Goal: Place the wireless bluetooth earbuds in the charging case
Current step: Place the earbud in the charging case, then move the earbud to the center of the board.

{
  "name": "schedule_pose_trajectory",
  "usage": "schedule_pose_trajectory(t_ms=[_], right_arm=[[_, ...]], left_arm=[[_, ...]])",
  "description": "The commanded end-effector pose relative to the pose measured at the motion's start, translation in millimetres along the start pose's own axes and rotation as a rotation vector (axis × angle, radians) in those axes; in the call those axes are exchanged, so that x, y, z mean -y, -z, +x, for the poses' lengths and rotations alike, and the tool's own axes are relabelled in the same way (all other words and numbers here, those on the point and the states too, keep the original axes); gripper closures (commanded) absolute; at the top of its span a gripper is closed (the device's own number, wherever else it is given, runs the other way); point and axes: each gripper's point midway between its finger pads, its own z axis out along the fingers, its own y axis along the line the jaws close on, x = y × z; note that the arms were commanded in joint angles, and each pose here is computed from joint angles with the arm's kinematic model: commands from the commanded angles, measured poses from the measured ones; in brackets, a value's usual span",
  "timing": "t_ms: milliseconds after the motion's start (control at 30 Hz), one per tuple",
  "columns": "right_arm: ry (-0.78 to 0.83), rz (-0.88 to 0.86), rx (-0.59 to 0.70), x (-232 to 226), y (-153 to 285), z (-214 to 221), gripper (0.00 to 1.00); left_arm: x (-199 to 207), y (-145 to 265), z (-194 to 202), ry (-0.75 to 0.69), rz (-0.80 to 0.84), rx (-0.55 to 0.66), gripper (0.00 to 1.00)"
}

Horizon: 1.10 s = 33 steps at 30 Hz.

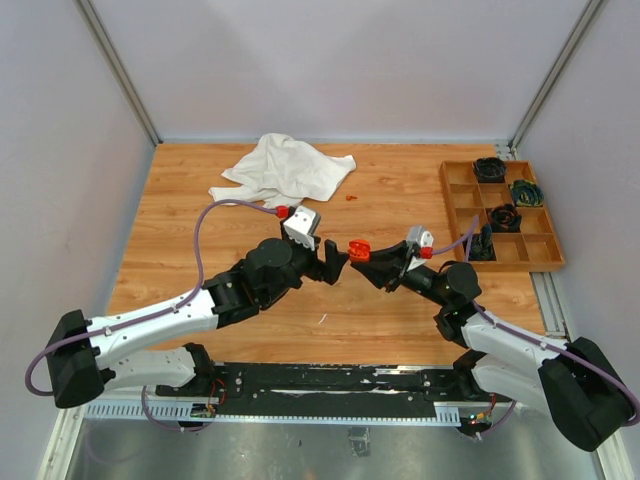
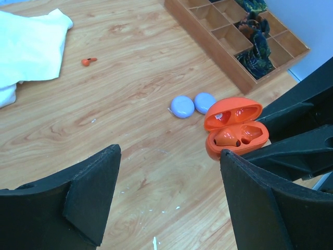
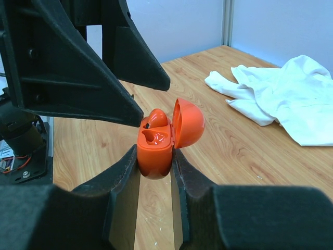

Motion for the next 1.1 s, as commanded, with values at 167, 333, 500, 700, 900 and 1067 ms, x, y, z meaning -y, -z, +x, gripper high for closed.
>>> schedule_pose_trajectory(t_ms=[167, 333, 500, 700, 900, 1067], right_arm=[[0.052, -0.008, 0.056, 1, -4, -23, 0.99], [0.050, 0.007, 0.043, 6, -3, -19, 0.99], [0.033, -0.012, 0.030, 6, -4, -18, 0.99], [0.019, 0.052, 0.012, 19, 1, -15, 0.99], [0.061, 0.166, -0.048, 35, 15, -6, 0.99], [0.100, 0.227, -0.073, 44, 25, -2, 0.99]], left_arm=[[-3, 4, -4, 0.048, 0.025, 0.025, 0.18], [-2, 9, -9, 0.070, 0.108, 0.052, 0.18], [5, 15, -10, 0.101, 0.243, 0.087, 0.18], [-11, 2, -4, 0.163, 0.261, 0.089, 0.19], [-46, -43, -3, 0.163, 0.140, 0.039, 0.19], [-76, -95, -1, 0.161, 0.059, -0.001, 0.20]])
